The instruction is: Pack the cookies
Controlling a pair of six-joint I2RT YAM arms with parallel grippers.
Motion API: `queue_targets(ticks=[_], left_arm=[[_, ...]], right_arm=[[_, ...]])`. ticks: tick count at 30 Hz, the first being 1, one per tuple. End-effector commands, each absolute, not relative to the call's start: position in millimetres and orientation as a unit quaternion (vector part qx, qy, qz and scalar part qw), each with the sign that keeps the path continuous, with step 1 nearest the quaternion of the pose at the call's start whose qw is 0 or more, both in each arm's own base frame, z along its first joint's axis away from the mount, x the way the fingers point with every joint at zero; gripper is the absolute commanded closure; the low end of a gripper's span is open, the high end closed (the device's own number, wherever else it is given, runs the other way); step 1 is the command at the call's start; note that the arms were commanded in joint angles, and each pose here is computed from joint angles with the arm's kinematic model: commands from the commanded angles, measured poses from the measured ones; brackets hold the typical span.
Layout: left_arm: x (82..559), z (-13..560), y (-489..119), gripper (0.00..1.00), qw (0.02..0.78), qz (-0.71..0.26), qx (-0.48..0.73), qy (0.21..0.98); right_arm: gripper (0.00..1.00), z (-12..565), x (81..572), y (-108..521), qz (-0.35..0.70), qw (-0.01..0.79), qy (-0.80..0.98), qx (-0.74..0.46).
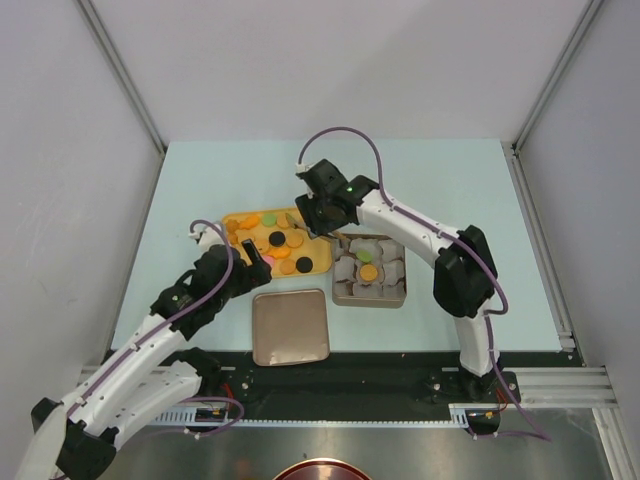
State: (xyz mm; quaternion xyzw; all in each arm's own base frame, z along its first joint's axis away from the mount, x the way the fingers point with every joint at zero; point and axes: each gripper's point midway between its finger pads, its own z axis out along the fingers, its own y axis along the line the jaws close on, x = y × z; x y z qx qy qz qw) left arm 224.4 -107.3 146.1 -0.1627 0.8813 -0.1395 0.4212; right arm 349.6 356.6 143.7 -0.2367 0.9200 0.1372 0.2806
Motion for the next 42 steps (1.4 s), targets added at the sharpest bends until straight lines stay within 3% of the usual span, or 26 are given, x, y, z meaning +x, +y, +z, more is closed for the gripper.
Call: queue_targets(ticks=[1,20,25,35,42], left_arm=[[229,157,-105,0.02,0.435,-0.131,-0.159,0.877],[230,156,-106,0.02,0.434,-0.131,-0.158,0.877],[229,155,-104,0.02,0.435,-0.129,-0.159,0.877],[229,154,-107,0.02,0.433,-0.135,-0.161,0.877],[230,155,-106,0.02,0.435,-0.137,-0.162,0.875]], right_arm=[[0.45,145,372,354,0.131,0.289,0.920,-0.230],[0.45,105,375,352,0.109,0.251,0.932,-0.239],[0.50,100,373,349,0.104,0.243,0.935,-0.236],[0.60,124,372,339,0.095,0.262,0.932,-0.234],[0.60,164,372,335,0.106,0.299,0.922,-0.223]])
